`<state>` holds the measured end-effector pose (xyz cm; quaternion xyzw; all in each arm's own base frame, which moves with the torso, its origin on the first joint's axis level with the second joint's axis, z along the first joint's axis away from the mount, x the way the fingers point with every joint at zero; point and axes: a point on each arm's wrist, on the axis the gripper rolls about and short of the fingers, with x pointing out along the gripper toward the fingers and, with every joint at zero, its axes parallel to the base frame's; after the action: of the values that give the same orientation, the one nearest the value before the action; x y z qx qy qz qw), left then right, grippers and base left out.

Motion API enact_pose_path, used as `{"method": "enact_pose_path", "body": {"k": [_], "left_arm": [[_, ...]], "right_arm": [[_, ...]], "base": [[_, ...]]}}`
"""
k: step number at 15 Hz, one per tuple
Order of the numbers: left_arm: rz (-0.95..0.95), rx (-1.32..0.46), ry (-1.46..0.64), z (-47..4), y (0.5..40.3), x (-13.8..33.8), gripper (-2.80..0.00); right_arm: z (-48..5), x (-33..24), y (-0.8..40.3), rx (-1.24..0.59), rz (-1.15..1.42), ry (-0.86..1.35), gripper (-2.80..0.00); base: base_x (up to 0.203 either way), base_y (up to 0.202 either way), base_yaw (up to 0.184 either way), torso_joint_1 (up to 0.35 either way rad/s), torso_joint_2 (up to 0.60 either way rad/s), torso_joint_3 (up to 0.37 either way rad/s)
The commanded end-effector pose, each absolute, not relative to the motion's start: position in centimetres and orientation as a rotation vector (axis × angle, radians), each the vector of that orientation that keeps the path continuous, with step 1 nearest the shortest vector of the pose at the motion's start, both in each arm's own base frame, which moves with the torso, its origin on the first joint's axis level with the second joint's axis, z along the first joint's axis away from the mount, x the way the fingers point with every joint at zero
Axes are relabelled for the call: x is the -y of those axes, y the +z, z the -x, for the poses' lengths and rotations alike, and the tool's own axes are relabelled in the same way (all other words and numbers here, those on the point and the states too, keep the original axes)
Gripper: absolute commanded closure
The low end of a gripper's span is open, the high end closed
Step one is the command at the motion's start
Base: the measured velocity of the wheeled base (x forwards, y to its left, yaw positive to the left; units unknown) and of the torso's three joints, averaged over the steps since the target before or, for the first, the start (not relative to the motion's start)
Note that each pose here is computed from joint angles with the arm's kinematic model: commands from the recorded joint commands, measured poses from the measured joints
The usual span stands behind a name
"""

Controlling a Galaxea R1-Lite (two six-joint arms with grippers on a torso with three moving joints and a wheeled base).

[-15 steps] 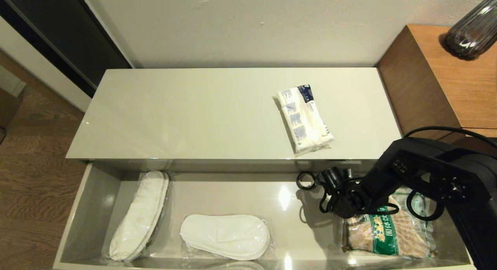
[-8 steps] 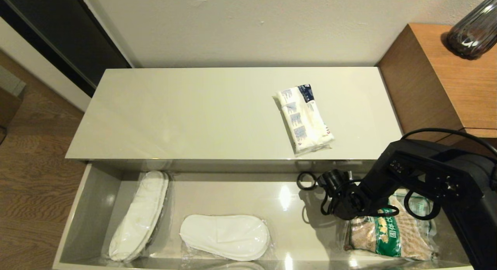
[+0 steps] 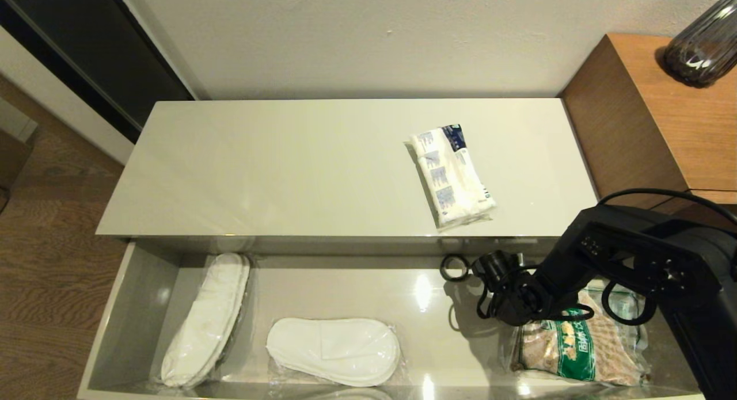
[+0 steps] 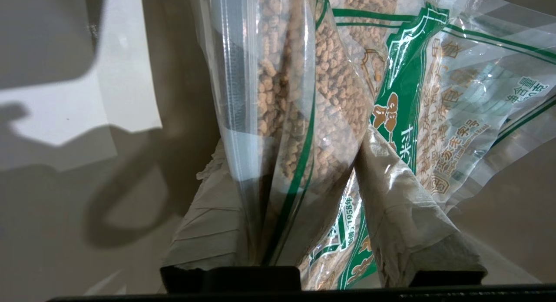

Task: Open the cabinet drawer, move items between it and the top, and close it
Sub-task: Take out the solid drinks from the drawer

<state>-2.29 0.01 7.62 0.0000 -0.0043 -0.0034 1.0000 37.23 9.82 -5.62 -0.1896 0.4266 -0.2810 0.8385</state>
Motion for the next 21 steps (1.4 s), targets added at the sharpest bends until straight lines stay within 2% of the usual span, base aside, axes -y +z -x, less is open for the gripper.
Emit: {"method": "enact_pose_path", "body": {"k": [1, 13, 21], "left_arm": [[0.000, 0.008, -0.007, 2.3, 7.6, 0.0, 0.00], [0.000, 0.008, -0.006, 2.3, 7.6, 0.0, 0.00], [0.000, 0.008, -0.006, 2.3, 7.6, 0.0, 0.00]], "right_arm": [[-37.1, -9.8, -5.0, -0.890, 0.394, -0.600, 0.00], [-34.9, -9.2, -1.8, -0.878, 0.334, -0.579, 0.00], [-31.3, -9.0, 1.3, -0.872, 0.223, -0.531, 0.00]], "base": [[0.000, 0.000, 0.000, 0.000, 0.00, 0.000], [0.000, 0.000, 0.000, 0.000, 0.00, 0.000], [0.000, 0.000, 0.000, 0.000, 0.00, 0.000]]}}
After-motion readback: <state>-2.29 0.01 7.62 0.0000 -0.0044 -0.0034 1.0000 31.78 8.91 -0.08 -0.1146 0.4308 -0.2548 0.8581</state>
